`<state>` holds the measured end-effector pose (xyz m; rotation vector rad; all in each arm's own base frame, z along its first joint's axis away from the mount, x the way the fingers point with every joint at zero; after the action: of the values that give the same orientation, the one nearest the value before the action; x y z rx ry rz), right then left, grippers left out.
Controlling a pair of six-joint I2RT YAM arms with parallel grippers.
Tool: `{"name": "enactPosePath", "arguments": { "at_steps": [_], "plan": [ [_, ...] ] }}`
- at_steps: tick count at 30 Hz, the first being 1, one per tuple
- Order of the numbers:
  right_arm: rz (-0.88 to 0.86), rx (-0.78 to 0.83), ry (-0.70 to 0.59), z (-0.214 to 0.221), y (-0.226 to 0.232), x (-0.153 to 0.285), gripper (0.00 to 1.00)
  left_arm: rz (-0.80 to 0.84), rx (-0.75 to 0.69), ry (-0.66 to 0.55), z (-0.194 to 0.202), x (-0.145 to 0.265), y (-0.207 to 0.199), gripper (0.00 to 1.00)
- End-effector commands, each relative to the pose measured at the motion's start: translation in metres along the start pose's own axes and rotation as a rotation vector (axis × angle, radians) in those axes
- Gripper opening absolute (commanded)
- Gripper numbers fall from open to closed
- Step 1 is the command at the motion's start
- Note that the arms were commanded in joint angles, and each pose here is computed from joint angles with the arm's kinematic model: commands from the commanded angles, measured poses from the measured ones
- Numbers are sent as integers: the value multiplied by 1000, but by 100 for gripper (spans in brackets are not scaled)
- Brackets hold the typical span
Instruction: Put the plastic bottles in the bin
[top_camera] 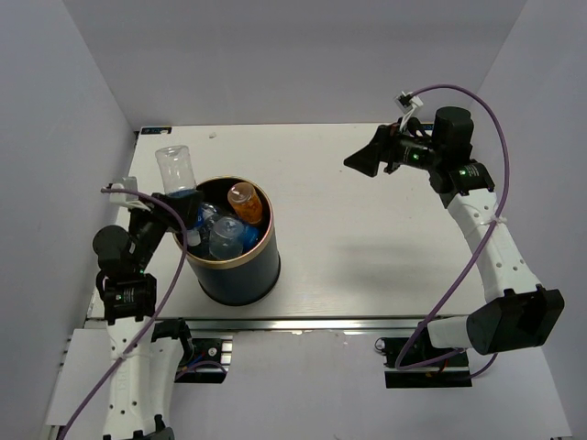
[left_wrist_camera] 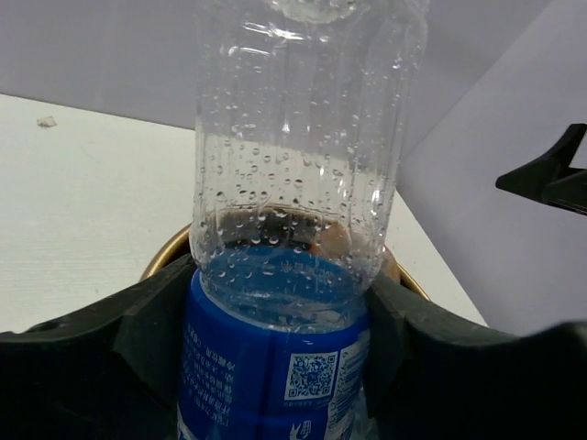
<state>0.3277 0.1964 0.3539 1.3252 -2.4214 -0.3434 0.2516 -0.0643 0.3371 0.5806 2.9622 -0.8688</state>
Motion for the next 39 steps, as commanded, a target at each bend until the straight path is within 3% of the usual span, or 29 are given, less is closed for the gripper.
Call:
{"name": "enactPosePath", "arguments": {
  "at_steps": [1,6,15,17,18,21,28,30,31,32,39],
  "plan": [
    [23,45,3,1,-5,0,89,58,-33,-50,-7,7,-13,75],
    [14,44,6,3,-6,-2,89,54,-66,17,-2,6,-12,98],
    [12,41,3,6,-6,-2,89,46,-106,55,-6,8,-16,97],
    [13,42,3,6,-6,-1,89,51,-117,44,-10,9,-20,86],
    [13,46,3,6,-6,-1,89,49,-118,47,-10,9,-20,76],
    [25,50,1,6,-7,-1,89,38,-116,88,-5,9,-17,70],
    [11,67,-1,5,-4,1,89,64,-128,77,-14,18,-32,73],
    [8,71,-2,5,-2,2,89,51,-132,25,-31,19,-38,82],
    [9,78,-7,3,-2,3,89,30,-126,15,-36,16,-36,96],
    [10,79,-9,2,-1,3,89,8,-111,6,-41,14,-34,98],
    [24,76,-15,0,-2,4,89,-254,-12,-76,-93,-23,3,98]
  ]
}}
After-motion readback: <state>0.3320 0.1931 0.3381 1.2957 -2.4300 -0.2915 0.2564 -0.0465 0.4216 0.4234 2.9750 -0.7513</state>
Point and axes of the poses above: each gripper's point midway between its finger pads, its own x axis back along the fingers, its own y axis along the line the jaws close on, z = x × y, the point moved 1 cm from there along x, back along the fingers, and after that the axes turned 4 degrees about x, right-handed, at the moved point
